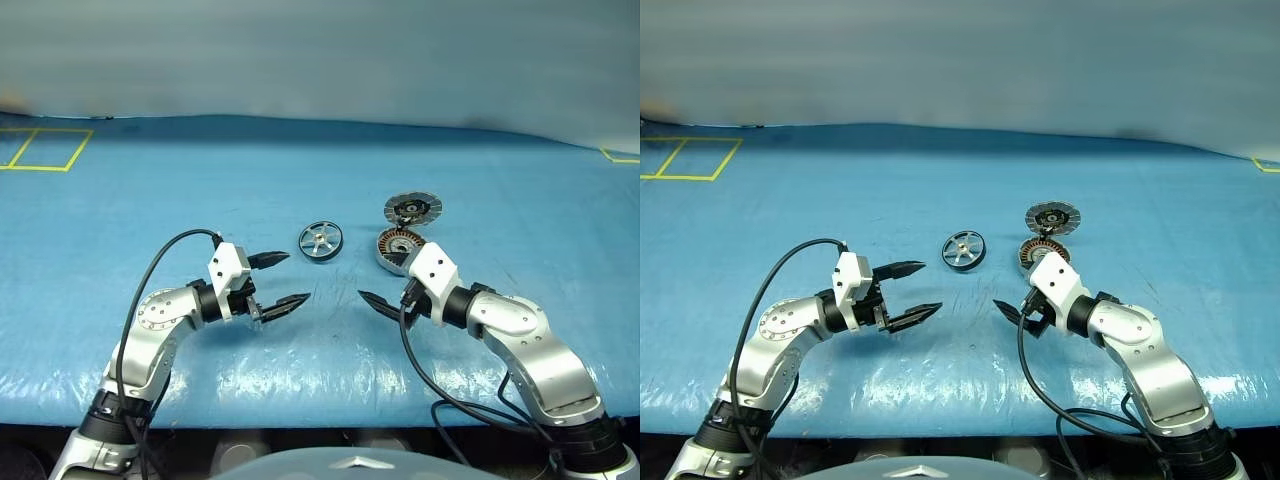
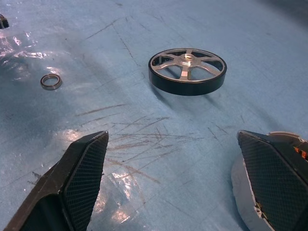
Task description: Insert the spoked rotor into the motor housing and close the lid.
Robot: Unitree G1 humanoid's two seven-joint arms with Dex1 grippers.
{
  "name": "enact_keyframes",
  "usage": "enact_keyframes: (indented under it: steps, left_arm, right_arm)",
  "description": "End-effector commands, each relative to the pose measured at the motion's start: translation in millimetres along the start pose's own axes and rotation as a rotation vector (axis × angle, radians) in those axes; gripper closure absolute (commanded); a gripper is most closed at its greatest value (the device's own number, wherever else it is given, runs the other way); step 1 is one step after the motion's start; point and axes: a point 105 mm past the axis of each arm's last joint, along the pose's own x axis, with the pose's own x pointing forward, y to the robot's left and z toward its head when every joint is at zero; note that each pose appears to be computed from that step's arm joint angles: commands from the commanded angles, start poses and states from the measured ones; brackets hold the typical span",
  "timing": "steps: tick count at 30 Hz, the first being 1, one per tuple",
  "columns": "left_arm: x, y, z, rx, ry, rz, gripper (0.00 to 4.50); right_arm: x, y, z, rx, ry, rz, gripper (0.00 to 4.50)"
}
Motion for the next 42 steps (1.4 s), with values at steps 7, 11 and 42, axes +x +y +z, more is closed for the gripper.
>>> enact_keyframes:
  steps: [7,11,42]
  left_arm:
    - [-9.4,4.9,5.2,0.060,0.016,0.037,0.07]
    - [-10.3,5.4,6.2,0.062,0.009,0.048,0.07]
    - [-11.1,3.1,0.3,0.053,0.000,0.099,0.07]
  right_arm:
    - [7.4,-8.7,9.3,-0.053,-0.061,-0.033,0.00]
    - [9.5,-7.3,11.4,-0.054,-0.073,-0.017,0.00]
    - [6.3,-62.1,-23.7,-0.119,0.205,-0.011,0.00]
